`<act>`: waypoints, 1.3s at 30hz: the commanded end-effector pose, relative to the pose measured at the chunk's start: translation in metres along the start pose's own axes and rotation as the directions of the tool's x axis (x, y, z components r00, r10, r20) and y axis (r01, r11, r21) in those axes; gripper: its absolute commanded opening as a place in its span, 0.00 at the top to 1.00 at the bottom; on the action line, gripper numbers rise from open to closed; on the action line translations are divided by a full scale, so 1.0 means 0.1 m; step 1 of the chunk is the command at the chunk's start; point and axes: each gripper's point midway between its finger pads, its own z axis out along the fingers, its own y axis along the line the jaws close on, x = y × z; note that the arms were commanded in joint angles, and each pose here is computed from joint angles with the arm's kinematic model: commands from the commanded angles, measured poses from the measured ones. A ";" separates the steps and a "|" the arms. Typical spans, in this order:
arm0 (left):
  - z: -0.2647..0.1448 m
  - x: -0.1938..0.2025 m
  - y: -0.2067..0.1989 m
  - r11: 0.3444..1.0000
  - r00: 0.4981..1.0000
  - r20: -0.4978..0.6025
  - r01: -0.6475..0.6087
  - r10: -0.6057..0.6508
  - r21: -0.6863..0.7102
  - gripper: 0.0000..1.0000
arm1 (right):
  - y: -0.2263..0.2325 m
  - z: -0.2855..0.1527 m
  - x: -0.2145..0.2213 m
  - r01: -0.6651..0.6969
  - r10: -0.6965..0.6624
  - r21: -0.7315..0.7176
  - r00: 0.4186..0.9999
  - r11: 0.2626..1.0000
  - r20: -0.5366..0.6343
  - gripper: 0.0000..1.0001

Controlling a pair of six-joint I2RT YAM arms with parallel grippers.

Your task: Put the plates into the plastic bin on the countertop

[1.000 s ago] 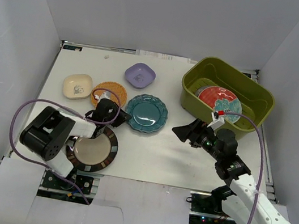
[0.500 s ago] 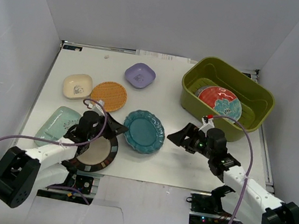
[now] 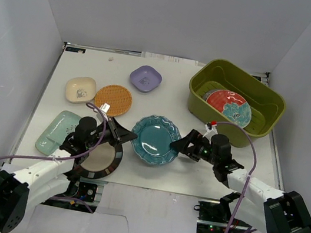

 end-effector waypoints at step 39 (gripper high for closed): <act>-0.72 -0.57 -0.60 0.724 0.738 0.037 -0.648 0.673 -0.238 0.02 | 0.12 -1.58 -3.60 -0.112 -0.050 0.170 0.677 0.979 0.735 0.92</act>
